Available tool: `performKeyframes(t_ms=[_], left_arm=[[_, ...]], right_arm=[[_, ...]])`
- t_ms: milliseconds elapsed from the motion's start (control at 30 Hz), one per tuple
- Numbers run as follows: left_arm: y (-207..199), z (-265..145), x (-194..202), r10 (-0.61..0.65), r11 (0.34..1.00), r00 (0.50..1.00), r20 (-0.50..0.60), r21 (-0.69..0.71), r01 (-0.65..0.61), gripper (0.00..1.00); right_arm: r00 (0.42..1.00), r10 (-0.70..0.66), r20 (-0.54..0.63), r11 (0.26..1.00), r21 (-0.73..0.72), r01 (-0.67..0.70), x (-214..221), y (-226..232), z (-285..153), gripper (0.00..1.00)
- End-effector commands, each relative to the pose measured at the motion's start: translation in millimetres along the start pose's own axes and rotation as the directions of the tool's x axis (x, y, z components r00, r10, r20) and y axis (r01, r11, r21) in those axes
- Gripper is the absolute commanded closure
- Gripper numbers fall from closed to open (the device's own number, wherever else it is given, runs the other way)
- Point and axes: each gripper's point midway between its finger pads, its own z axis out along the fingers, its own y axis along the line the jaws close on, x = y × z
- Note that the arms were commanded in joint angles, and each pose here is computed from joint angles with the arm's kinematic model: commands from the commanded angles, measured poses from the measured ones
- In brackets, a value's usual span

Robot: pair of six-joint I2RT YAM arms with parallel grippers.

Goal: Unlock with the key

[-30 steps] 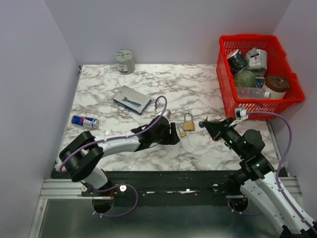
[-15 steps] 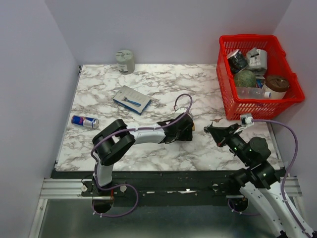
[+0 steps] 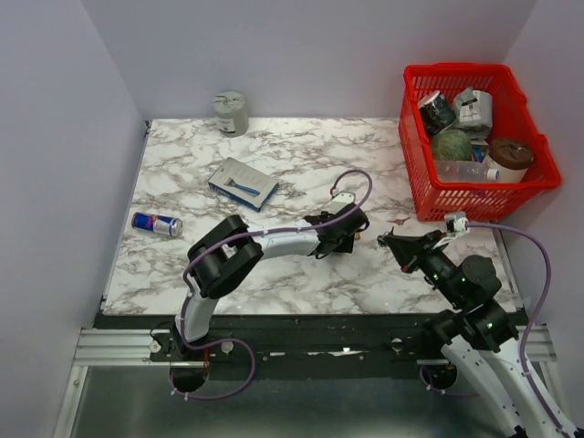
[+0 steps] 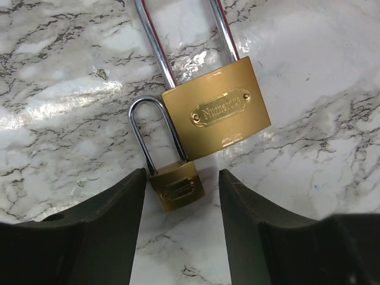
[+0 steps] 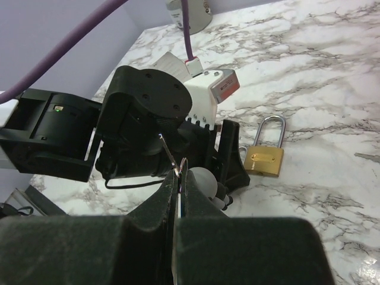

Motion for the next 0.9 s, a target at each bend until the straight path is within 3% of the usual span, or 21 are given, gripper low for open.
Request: performKeyframes(t_ms=[0, 733, 867], left_arm=[[30.6, 10.1, 29.8, 0.090, 0.987, 0.992, -0.092, -0.122, -0.101, 0.44], [55.2, 11.3, 69.8, 0.123, 0.975, 0.969, -0.213, -0.157, -0.159, 0.53], [57.1, 9.3, 72.7, 0.120, 0.976, 0.968, -0.219, -0.152, -0.155, 0.63]], right_arm=[[1.000, -0.014, 0.022, 1.000, 0.005, 0.014, -7.7, 1.0, -4.9, 0.99], [1.000, -0.008, 0.012, 1.000, 0.028, 0.007, -3.9, -4.3, -2.6, 0.99], [1.000, -0.006, 0.012, 0.999, 0.033, 0.006, -3.3, -5.4, -2.4, 0.99]])
